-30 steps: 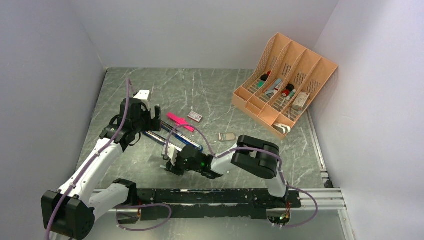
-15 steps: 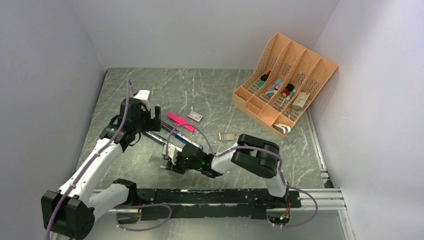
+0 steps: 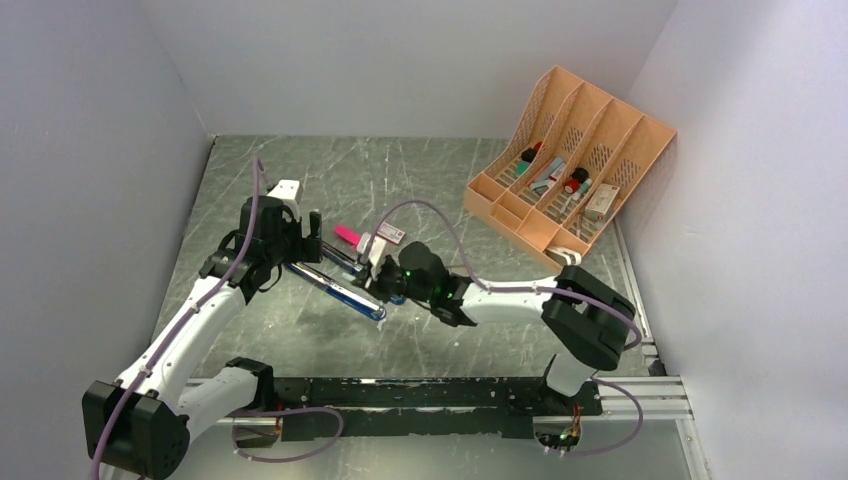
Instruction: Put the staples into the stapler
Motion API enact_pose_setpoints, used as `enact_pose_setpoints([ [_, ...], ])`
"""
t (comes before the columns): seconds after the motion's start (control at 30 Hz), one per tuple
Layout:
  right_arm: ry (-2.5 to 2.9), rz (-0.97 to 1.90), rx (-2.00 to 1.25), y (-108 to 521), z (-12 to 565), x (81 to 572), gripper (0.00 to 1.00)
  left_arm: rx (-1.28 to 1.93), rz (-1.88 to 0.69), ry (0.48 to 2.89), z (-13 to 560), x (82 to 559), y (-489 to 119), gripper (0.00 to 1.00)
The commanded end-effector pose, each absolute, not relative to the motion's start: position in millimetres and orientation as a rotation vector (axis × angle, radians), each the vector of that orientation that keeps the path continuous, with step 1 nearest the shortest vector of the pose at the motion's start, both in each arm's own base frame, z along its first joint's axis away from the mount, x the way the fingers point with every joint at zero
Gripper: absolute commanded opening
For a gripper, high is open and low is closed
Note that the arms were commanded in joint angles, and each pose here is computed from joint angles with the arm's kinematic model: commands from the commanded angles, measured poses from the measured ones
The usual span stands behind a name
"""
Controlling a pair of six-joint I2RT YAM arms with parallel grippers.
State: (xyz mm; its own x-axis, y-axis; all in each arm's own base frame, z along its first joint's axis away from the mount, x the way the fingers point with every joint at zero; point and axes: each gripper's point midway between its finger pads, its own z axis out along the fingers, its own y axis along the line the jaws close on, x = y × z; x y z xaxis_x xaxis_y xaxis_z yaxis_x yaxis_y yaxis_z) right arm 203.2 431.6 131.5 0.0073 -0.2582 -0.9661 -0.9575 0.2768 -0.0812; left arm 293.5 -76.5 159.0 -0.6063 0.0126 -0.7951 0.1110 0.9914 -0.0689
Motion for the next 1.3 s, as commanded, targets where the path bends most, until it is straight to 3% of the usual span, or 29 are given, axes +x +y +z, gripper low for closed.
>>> enact_pose_setpoints([
  [0.0,1.709,0.637,-1.094,397.6,104.2,245.1,0.0,0.097,-0.153,2.182,168.0,298.1,-79.9,0.96],
  [0.6,1.959,0.527,-0.977,384.7,71.1,277.1,0.0,0.099,-0.151,2.186,166.7,297.9,-79.6,0.96],
  [1.27,1.981,0.561,-0.999,387.5,59.6,274.5,0.0,0.096,-0.153,2.186,167.0,298.5,-79.2,0.96],
])
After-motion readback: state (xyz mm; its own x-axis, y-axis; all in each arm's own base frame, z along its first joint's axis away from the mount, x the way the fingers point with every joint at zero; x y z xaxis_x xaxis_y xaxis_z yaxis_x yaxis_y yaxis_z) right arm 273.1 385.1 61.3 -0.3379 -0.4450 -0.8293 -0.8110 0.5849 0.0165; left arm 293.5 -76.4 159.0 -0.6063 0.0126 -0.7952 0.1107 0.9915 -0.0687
